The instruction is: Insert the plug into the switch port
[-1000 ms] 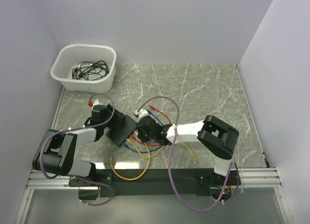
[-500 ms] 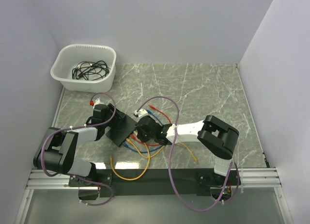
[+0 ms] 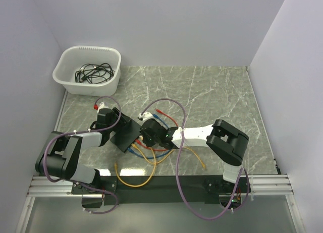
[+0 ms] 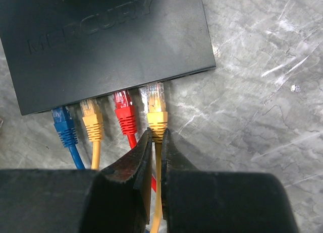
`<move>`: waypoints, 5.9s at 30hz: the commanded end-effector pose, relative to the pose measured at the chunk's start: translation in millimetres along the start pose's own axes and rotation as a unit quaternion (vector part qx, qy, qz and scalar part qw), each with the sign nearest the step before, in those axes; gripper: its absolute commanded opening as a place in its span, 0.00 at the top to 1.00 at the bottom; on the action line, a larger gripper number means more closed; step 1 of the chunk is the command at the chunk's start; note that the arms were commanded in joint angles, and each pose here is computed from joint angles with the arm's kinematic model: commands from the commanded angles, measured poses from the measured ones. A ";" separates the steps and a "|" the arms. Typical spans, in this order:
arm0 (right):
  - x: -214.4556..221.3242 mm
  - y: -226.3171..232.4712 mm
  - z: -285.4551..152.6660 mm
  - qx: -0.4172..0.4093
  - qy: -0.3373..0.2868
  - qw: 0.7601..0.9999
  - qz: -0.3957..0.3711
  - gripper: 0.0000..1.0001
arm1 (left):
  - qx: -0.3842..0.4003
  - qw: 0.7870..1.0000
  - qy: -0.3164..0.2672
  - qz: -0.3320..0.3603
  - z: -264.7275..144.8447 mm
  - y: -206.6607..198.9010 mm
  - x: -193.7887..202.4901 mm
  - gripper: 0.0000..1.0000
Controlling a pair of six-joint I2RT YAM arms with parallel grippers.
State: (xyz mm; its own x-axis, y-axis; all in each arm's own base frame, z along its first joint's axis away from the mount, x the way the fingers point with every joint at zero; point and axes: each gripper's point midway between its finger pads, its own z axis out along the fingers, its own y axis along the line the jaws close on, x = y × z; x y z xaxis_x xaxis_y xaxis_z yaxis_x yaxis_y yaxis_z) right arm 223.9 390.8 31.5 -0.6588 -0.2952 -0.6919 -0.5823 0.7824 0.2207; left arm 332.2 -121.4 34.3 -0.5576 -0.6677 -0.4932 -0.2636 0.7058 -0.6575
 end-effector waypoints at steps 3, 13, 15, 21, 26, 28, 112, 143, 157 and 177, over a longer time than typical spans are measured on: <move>-50.9 15.8 1.2 -0.016 -0.075 0.997 0.013 1.00 | -0.041 0.998 0.052 0.010 -1.4 23.8 29.4 0.42; -52.2 24.1 6.3 -0.035 -0.080 0.996 0.016 1.00 | -0.038 0.998 0.054 0.013 -0.2 21.9 30.1 0.42; -54.9 26.2 4.6 -0.041 -0.086 0.995 0.014 1.00 | -0.038 0.998 0.056 0.015 0.2 21.7 30.8 0.43; -70.2 32.6 -2.6 -0.056 -0.110 0.992 0.013 1.00 | -0.037 0.997 0.057 0.019 -0.1 21.0 31.4 0.43; -82.6 27.9 -4.9 -0.040 -0.123 0.991 0.019 1.00 | -0.038 0.997 0.058 0.022 -0.9 21.4 31.8 0.43; -87.7 20.0 -6.2 -0.030 -0.129 0.991 0.028 1.00 | -0.039 0.997 0.058 0.022 -1.0 22.2 32.1 0.43; -139.5 -0.1 -8.7 -0.196 -0.175 0.955 -0.138 1.00 | 0.098 0.975 0.124 0.155 12.8 -35.8 60.1 0.44; -113.6 -24.1 16.2 -0.247 -0.166 0.953 -0.051 1.00 | 0.092 0.970 0.162 0.155 33.0 -27.7 88.1 0.44; -112.3 -66.5 30.8 -0.090 -0.122 0.988 -0.036 0.86 | 0.087 0.972 0.163 0.147 26.3 -19.4 93.6 0.45; -99.9 -77.9 -37.7 0.152 -0.069 0.982 -0.088 0.40 | 0.015 0.985 0.065 0.158 -8.4 -32.6 30.9 0.45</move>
State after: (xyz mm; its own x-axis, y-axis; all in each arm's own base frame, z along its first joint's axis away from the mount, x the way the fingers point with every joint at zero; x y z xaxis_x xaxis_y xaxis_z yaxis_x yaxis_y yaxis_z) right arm 319.1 340.7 73.6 -0.5127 -0.4024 -0.7584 -0.5401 0.8378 -0.0794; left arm 323.3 -168.1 45.6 -0.6988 -0.3751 -0.6091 -0.0108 0.8570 -0.5153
